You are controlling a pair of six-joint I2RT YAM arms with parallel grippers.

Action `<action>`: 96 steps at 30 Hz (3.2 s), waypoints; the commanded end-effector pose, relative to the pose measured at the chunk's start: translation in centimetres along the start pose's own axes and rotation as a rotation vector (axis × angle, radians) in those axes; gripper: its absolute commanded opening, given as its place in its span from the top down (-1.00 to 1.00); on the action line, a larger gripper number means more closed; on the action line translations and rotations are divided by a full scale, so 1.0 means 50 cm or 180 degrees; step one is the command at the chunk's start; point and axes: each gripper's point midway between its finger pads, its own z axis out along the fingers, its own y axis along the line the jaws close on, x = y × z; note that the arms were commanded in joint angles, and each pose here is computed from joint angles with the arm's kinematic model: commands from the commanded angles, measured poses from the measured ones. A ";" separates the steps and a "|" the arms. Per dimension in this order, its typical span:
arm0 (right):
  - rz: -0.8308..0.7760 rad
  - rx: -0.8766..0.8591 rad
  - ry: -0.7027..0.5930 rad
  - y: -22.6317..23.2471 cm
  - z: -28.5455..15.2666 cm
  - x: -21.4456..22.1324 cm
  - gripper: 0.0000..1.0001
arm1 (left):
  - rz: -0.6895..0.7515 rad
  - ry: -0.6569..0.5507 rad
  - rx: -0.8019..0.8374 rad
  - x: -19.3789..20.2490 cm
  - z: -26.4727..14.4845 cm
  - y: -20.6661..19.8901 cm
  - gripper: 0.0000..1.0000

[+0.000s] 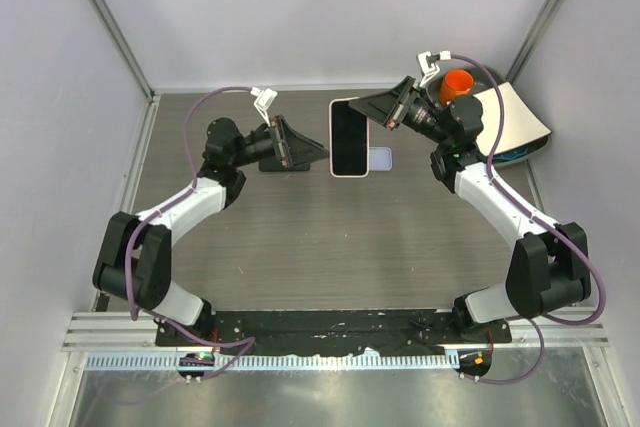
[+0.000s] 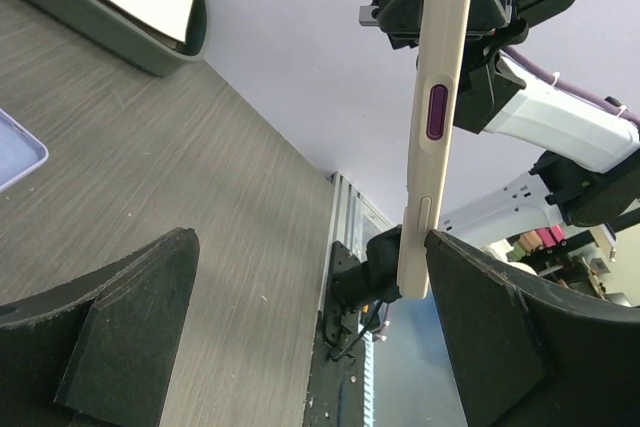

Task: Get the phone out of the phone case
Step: Pick up the phone at the center of the board.

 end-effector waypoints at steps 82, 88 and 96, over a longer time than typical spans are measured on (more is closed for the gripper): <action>-0.1076 -0.1233 0.1642 0.075 -0.107 0.107 -0.34 | 0.0834 0.1885 0.0503 0.195 -0.120 -0.119 1.00; -0.0895 -0.1584 0.1857 0.087 -0.108 0.184 -0.31 | 0.0934 0.1935 0.0491 0.209 -0.132 -0.122 1.00; -0.0704 -0.1565 0.1992 0.069 -0.121 0.219 -0.17 | 0.1174 0.1921 0.0384 0.215 -0.150 -0.131 1.00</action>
